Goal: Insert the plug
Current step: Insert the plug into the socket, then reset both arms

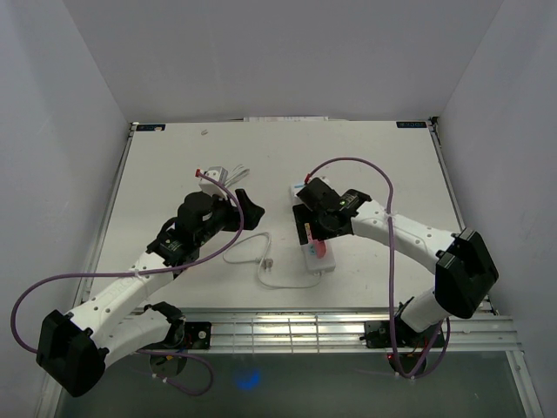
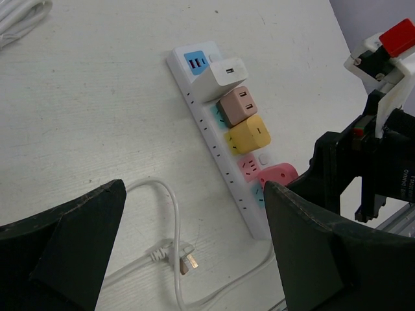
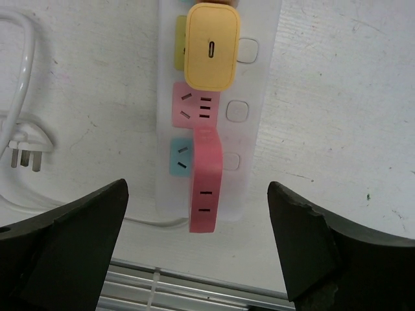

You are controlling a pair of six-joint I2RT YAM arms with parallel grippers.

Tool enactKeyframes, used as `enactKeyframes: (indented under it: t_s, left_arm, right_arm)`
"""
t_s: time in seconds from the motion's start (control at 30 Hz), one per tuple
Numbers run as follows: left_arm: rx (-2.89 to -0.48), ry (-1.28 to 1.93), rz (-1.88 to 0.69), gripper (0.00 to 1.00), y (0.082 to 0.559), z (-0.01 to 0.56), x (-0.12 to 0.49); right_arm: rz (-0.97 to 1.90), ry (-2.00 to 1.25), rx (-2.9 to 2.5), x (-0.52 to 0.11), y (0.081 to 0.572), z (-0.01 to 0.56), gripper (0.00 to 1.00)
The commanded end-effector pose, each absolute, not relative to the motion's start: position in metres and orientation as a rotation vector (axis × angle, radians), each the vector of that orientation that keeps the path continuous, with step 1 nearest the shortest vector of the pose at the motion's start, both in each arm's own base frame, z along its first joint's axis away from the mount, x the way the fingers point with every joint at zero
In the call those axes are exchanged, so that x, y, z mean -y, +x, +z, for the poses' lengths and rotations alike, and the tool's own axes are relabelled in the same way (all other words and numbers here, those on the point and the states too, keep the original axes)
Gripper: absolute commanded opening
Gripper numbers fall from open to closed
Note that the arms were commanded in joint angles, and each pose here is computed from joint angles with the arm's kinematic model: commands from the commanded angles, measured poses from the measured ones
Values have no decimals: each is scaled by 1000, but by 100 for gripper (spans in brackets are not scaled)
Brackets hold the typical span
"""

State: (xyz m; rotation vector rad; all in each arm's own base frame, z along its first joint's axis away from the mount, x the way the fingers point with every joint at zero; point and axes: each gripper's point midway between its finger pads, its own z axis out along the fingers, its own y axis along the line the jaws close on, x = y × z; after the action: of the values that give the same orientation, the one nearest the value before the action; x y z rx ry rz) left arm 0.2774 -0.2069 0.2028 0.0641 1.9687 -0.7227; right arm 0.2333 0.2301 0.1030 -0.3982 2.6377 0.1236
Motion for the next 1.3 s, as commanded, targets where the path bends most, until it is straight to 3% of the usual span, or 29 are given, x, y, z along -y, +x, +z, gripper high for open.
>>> enactKeyframes:
  t_s: [0.0, 0.07, 0.13, 0.57, 0.8, 1.0, 1.27]
  left_arm:
    - [-1948, 59, -717, 98, 276, 210, 203]
    - [-1952, 57, -714, 98, 276, 209, 202]
    - [-1960, 46, -702, 98, 276, 207, 200]
    - [-1896, -160, -502, 98, 273, 250, 146]
    - [-1913, -251, -357, 98, 261, 244, 111]
    - [-1831, -305, -376, 98, 239, 240, 89]
    - [-1805, -123, -420, 98, 219, 257, 93]
  right_arm:
    - [212, -390, -2533, -236, 241, 133, 94]
    - [244, -404, -2492, -238, 242, 139, 99]
    - [280, -398, -2424, -237, 246, 151, 90]
    - [222, -271, -1982, -188, 267, 229, 89]
    - [188, -214, -1854, -164, 266, 239, 89]
    - [228, -136, -1757, -143, 253, 243, 89]
    - [270, -55, -1667, -120, 238, 245, 89]
